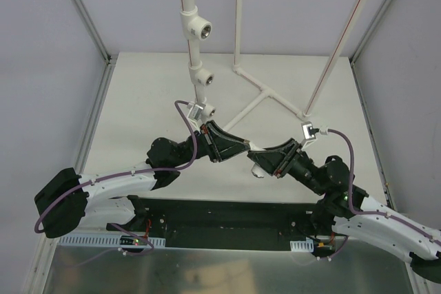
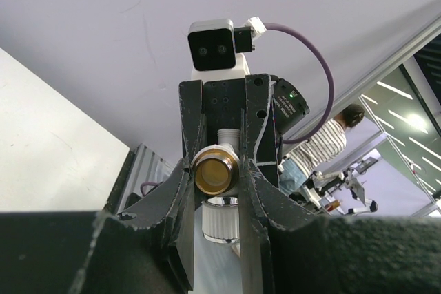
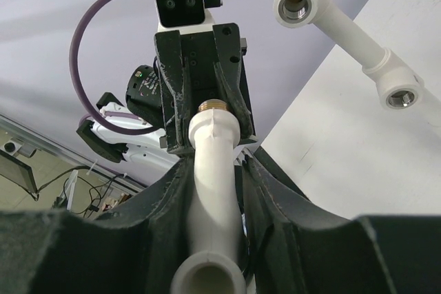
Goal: Install the water faucets
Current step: Adjust the water faucet.
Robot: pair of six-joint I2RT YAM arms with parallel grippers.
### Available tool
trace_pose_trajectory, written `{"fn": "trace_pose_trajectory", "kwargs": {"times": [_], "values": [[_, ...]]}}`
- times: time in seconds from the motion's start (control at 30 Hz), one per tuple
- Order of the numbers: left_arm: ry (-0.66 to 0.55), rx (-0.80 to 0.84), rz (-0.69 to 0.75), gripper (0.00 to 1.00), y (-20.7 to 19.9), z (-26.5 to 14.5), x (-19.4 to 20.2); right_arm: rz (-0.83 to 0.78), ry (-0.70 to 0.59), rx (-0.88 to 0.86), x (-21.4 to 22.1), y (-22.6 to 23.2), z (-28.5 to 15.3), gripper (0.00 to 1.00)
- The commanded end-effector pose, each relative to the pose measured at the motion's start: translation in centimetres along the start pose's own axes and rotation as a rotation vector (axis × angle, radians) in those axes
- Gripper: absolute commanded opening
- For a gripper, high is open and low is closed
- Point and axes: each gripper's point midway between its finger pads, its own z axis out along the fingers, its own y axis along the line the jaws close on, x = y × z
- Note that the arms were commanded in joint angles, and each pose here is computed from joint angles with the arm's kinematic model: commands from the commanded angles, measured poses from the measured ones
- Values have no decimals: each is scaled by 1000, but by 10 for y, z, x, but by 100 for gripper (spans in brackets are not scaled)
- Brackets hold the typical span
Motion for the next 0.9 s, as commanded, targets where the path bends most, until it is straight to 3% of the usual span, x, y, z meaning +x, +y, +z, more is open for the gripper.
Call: {"fn": "trace_pose_trajectory", "kwargs": {"times": [0.0,0.03,0.07,0.13,0.17,0.2,0.3,0.4,0.63,0.73,0.87], "values": [[49,50,1,3,-13,-1,15,-13,-27,-87,-11,25,3,0],[47,48,5,3,-13,-1,14,-17,-37,-100,-12,26,3,2],[47,51,6,2,-14,-1,14,-17,-42,-110,-12,26,2,16],[47,48,11,1,-14,-1,13,-28,-19,-152,-7,32,-1,23],[43,45,13,1,-14,-2,12,-31,-13,-164,-6,34,-2,15],[45,41,13,1,-13,-2,13,-25,-15,-152,-7,33,-1,0],[46,40,11,1,-13,-1,12,-17,5,-44,-8,20,1,0],[49,37,10,2,-12,0,13,-35,108,-97,7,32,0,0],[65,44,2,5,-12,4,15,-14,184,-132,23,36,5,0],[62,43,3,13,-12,4,14,-21,221,-130,28,37,5,0],[60,42,9,34,-13,2,13,-26,197,-104,24,32,5,0]]}}
